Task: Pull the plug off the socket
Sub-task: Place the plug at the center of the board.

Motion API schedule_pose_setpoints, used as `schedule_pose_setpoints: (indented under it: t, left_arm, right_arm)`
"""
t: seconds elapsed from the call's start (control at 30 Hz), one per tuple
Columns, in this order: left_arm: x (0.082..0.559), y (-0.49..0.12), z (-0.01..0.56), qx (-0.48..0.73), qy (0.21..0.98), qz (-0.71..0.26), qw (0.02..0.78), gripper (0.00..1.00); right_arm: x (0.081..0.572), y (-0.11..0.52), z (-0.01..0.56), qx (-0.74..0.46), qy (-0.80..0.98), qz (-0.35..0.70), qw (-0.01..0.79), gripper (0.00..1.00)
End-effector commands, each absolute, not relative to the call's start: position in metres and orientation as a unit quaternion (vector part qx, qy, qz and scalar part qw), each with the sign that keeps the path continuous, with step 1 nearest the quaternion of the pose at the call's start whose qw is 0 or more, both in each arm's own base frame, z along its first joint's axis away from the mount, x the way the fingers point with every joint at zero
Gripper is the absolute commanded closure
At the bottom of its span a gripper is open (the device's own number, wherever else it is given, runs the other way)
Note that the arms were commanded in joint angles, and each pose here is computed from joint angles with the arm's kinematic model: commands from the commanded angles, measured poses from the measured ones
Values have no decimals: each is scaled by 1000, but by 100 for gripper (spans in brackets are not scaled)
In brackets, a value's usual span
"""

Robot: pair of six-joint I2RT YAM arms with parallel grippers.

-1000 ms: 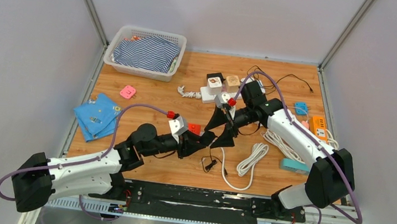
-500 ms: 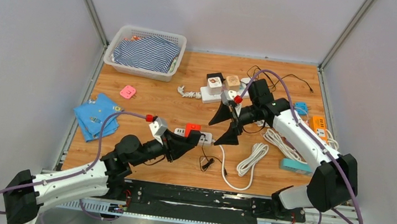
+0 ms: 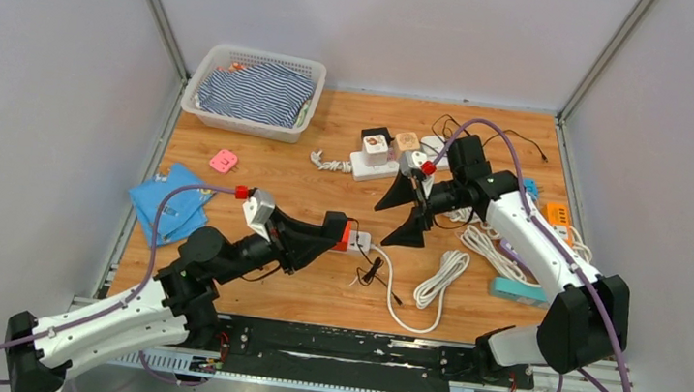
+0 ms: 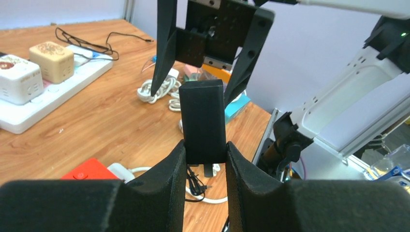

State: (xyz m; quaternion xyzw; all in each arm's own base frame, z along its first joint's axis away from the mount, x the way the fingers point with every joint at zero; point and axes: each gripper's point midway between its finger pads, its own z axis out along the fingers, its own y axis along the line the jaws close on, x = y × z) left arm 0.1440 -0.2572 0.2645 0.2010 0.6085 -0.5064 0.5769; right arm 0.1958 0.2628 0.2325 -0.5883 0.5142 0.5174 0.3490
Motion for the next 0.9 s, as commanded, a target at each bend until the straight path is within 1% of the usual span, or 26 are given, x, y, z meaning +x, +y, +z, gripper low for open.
schedule_pose_setpoints:
  t: [0.0, 0.13, 0.23, 0.3, 0.53, 0.7, 0.87]
  left_arm:
    - [140, -248, 291, 212, 603, -494, 589, 100]
    - [147, -231, 303, 214, 627, -443, 604, 100]
    - [155, -210, 304, 208, 661, -384, 611, 100]
    - [160, -199, 310, 205, 669, -354, 621, 100]
    - [167, -162, 359, 193, 667, -282, 662, 100]
    - [168, -142, 390, 185, 656, -250, 688, 100]
    - [174, -127, 398, 175, 663, -209, 697, 100]
  right_arm:
    - [198, 257, 243, -583, 509, 520, 362, 15]
    - [200, 256, 243, -581, 510, 519, 364, 15]
    - [201, 255, 243, -580, 512, 519, 364, 15]
    - [202, 255, 243, -579, 512, 518, 365, 15]
    - [204, 254, 239, -577, 517, 518, 363, 15]
    - [205, 254, 238, -576, 518, 519, 362, 15]
    - [206, 255, 236, -575, 519, 519, 361, 15]
